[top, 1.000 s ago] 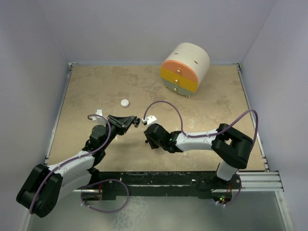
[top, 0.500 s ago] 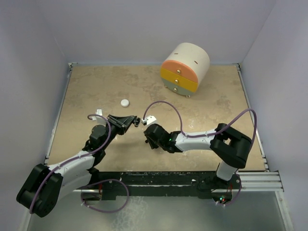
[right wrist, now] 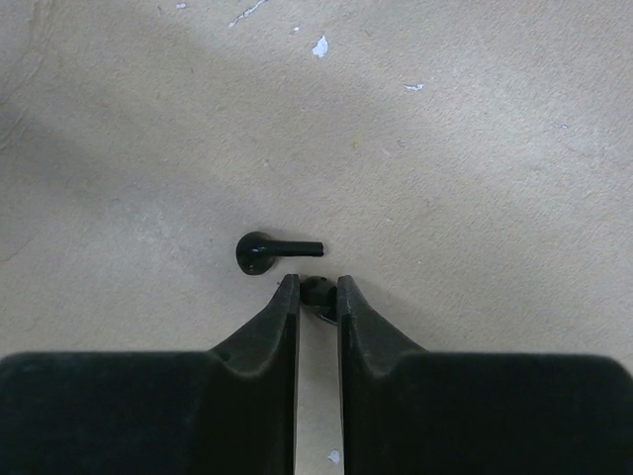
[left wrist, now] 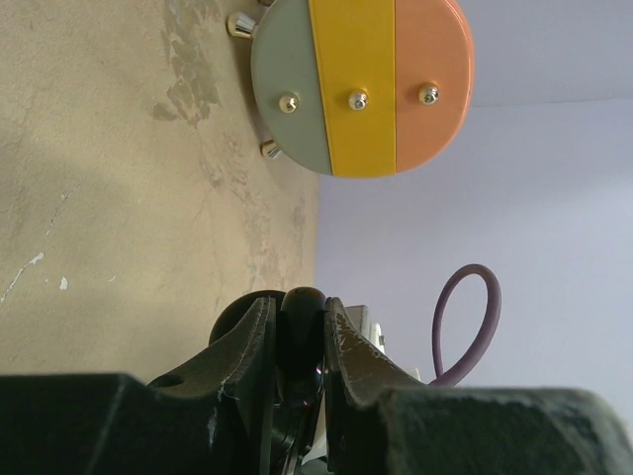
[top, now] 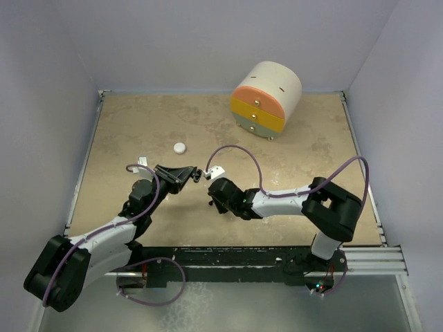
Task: Insert the wireless bluetooth earbuds into the charging case
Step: Pick up the earbud from the center of the board.
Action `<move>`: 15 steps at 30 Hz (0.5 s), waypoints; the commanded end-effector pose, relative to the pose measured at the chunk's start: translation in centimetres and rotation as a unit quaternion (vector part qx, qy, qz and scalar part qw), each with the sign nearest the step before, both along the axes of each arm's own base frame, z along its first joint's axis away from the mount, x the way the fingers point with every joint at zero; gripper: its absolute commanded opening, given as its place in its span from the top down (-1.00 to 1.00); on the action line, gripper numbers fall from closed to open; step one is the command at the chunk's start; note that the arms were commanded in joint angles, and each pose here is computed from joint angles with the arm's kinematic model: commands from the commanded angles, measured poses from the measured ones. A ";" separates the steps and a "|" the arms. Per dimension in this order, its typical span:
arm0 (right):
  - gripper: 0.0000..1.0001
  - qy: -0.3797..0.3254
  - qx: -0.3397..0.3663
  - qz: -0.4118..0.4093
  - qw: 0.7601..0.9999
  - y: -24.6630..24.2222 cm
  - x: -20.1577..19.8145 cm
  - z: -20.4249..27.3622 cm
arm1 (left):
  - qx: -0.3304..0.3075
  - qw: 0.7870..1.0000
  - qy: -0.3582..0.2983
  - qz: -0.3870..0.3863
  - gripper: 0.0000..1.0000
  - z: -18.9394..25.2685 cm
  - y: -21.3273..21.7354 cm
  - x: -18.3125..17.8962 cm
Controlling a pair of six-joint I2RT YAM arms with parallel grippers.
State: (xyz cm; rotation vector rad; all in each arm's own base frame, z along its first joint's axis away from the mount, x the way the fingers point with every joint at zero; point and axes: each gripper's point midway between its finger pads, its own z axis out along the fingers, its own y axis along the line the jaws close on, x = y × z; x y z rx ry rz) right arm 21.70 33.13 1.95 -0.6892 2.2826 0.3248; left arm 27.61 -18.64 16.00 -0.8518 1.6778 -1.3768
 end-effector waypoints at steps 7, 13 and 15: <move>1.00 -0.095 0.151 -0.045 0.983 0.7 3.6 13.6 | -0.033 0.999 -0.023 -0.003 1.00 1.7 -0.4 0.3; 1.00 -0.158 0.329 -0.049 0.930 -1.5 5.3 23.9 | -0.102 0.994 -0.039 -0.004 1.00 4.1 -0.8 1.0; 1.00 -0.175 0.364 -0.055 0.913 -2.2 5.5 26.0 | -0.122 0.992 -0.042 -0.003 1.00 4.8 -1.0 1.4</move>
